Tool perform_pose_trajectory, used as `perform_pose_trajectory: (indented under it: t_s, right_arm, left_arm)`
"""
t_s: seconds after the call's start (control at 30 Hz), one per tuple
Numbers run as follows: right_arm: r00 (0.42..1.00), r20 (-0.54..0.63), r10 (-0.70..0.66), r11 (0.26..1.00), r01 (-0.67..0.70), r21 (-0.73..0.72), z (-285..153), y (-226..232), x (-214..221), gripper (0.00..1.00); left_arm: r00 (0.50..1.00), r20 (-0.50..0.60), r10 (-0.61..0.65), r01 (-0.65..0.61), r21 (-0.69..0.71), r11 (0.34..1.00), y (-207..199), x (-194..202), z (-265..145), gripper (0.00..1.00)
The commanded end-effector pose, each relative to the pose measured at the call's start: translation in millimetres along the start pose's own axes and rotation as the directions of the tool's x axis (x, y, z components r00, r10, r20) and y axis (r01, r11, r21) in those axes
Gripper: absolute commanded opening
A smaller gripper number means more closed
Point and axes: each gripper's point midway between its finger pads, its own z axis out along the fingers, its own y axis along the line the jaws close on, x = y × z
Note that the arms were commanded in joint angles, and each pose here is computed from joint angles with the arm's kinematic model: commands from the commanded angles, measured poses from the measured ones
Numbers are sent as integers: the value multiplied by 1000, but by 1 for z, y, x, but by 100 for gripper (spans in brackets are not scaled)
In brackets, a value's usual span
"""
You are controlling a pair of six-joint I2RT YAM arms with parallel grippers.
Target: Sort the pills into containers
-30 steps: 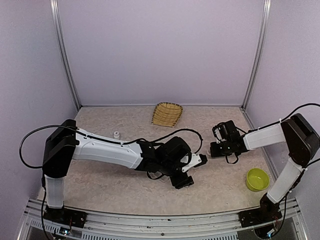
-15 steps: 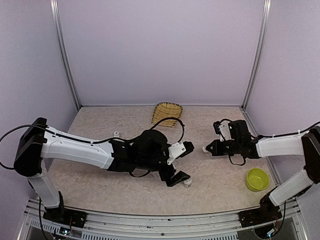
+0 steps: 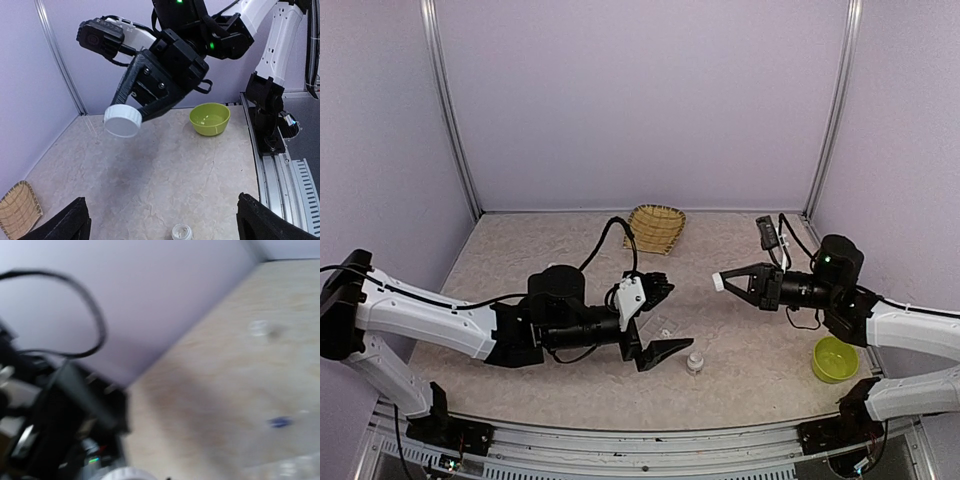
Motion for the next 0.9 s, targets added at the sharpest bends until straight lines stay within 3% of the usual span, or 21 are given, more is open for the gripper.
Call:
perform_pose_trajectory:
  t_s: [0.0,0.17,0.57,0.87]
  right_arm:
    - [1000,-17,-4,980,1,-199,5,47,7,0]
    - [999,-44,0,943,-14,-332,13,76,17,0]
    - [997,-49,51,914,-67,-401,26,94,24,0]
    - [996,-57,74,914,-90,-396,34,94,26,0]
  left_arm:
    - [983,155,97,-82,-97,992,9,-46,-9,99]
    - [970,205,134,-114,-105,988,3,-58,-12,99]
    - [966,176,192,-170,-133,976,-9,-58,-5,91]
    - [958,155,241,-200,-238,950,-4,-62,-7,70]
